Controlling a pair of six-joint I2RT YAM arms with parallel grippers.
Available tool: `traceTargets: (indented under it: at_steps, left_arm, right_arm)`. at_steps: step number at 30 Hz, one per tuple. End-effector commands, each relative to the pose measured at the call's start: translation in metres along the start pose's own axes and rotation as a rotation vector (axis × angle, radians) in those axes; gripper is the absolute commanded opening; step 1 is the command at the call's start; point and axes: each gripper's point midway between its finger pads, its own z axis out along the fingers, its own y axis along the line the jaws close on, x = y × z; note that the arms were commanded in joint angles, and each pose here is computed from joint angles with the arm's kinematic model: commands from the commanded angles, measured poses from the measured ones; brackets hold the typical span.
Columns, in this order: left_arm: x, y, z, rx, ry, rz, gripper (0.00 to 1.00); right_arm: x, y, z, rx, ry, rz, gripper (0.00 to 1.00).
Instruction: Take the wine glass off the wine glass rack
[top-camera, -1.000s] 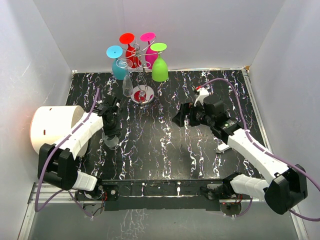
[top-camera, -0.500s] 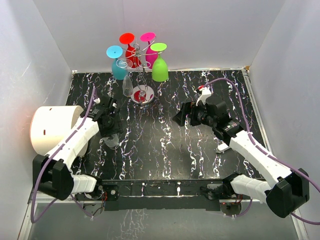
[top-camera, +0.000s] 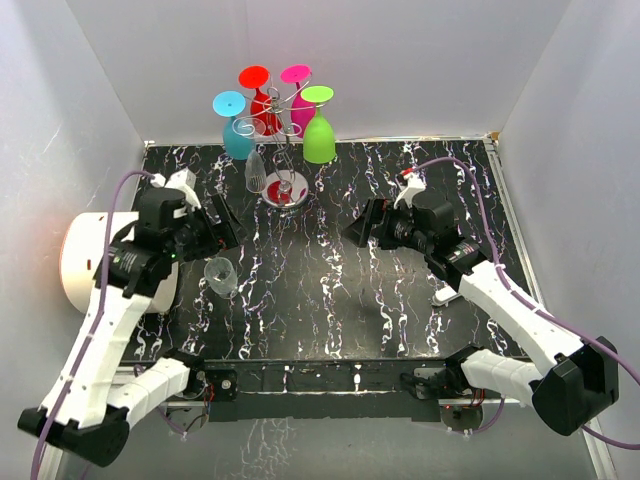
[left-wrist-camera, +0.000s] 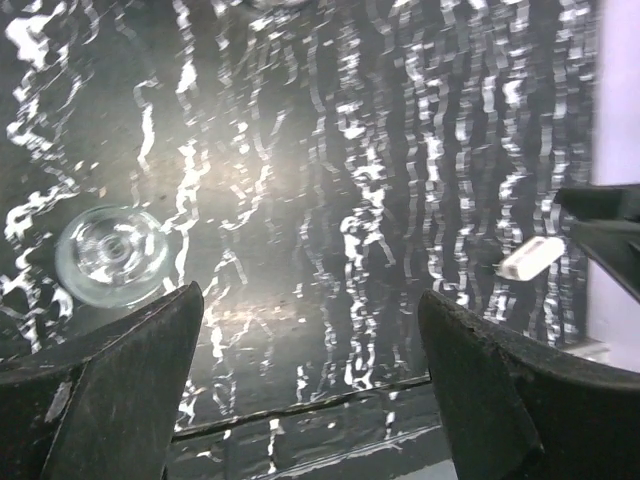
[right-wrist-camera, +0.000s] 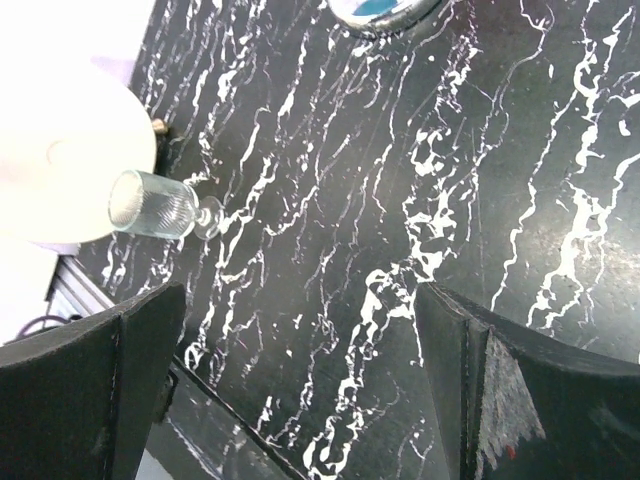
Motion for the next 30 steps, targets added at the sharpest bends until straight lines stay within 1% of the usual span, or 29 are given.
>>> traceTargets:
  at_steps: [1, 4, 7, 13, 17, 22, 25, 30]
  left_arm:
    - [-0.013, -0.041, -0.029, 0.221, -0.059, -0.014, 0.89]
    - [-0.022, -0.056, -0.035, 0.298, -0.090, 0.018, 0.95]
    - [-0.028, -0.067, -0.038, 0.349, -0.095, 0.045, 0.98]
    - [-0.032, -0.076, -0.042, 0.410, -0.129, 0.087, 0.99]
    - [-0.028, -0.076, -0.042, 0.419, -0.117, 0.095, 0.99]
    - [-0.022, -0.074, -0.041, 0.421, -0.107, 0.113, 0.99]
    - [-0.020, -0.069, -0.041, 0.403, -0.104, 0.132, 0.99]
    - [-0.018, -0.064, -0.040, 0.378, -0.105, 0.152, 0.99]
  right_arm:
    - [-0.049, 0.031, 0.000, -0.087, -0.151, 0.056, 0.98]
    - [-0.081, 0.034, 0.007, -0.046, -0.226, 0.108, 0.98]
    - [-0.126, 0.047, 0.009, -0.045, -0.316, 0.145, 0.98]
    - [-0.196, 0.057, 0.024, -0.081, -0.470, 0.233, 0.98]
    - [-0.231, 0.048, 0.047, -0.085, -0.524, 0.305, 0.96]
    - [-0.270, 0.042, 0.072, -0.104, -0.569, 0.354, 0.89]
    - [-0.284, 0.036, 0.092, -0.105, -0.582, 0.374, 0.86]
    - [-0.303, 0.035, 0.116, -0.143, -0.595, 0.411, 0.75]
